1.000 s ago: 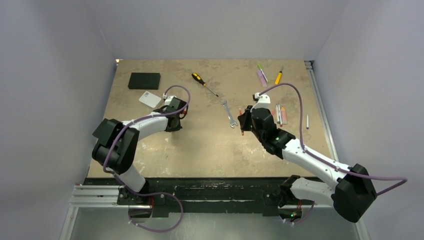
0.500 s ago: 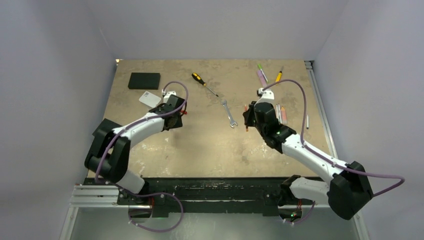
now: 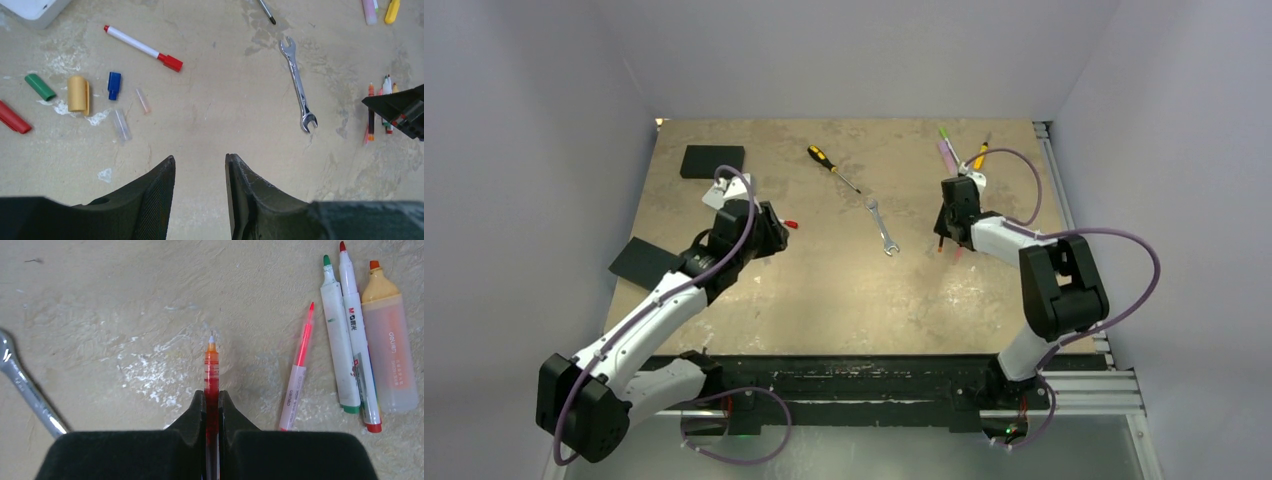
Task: Open the pen caps
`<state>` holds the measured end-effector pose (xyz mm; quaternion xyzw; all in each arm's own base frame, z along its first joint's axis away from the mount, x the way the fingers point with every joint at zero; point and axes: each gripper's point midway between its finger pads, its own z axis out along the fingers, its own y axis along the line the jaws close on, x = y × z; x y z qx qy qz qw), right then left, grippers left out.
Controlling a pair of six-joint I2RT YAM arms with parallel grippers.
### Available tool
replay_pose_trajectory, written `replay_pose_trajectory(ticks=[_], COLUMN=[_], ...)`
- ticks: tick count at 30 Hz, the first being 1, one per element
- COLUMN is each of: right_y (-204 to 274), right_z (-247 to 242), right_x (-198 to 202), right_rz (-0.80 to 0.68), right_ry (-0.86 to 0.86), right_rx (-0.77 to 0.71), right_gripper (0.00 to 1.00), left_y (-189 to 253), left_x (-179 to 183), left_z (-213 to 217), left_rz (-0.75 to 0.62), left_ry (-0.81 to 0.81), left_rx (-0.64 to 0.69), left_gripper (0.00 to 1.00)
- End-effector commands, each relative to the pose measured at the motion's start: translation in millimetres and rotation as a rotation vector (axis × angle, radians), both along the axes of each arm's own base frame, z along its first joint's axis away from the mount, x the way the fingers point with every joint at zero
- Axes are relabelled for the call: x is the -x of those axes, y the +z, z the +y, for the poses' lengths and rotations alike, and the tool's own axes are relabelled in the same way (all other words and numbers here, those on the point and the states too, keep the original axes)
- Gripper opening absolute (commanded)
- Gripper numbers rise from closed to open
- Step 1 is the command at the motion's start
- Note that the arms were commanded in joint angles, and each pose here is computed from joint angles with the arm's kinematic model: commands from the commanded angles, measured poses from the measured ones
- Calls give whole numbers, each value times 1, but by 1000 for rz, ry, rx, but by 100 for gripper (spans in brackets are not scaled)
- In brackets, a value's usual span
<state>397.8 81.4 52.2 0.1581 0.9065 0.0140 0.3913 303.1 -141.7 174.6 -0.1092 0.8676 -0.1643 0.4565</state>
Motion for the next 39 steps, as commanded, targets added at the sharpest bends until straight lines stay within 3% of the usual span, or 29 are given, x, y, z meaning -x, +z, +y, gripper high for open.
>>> replay_pose_trajectory(ticks=[1, 15, 16, 21, 26, 29, 35, 39], right_y=[13, -38, -38, -20, 14, 27, 11, -11], right_z=[-3, -40, -40, -33, -33, -23, 5, 10], right_x=[-22, 0, 0, -3, -10, -12, -16, -8], right_rz=[-31, 111, 111, 67, -17, -57, -19, 54], right_ry=[-38, -115, -111, -83, -88, -53, 52, 53], right_rx=[2, 71, 66, 27, 19, -16, -96, -122], right_gripper=[0, 0, 2, 39, 51, 48, 18, 13], left_y=[7, 2, 1, 1, 3, 4, 4, 4], left_x=[12, 20, 20, 19, 18, 17, 17, 17], left_z=[-6, -8, -8, -10, -13, -16, -19, -18], left_rz=[-23, -21, -20, -15, -15, -18, -15, -14], left_ry=[-30, -48, -51, -57, -64, -69, -78, -78], left_rx=[71, 94, 95, 102, 111, 121, 127, 129], left_gripper=[41, 41, 41, 41, 41, 41, 41, 41])
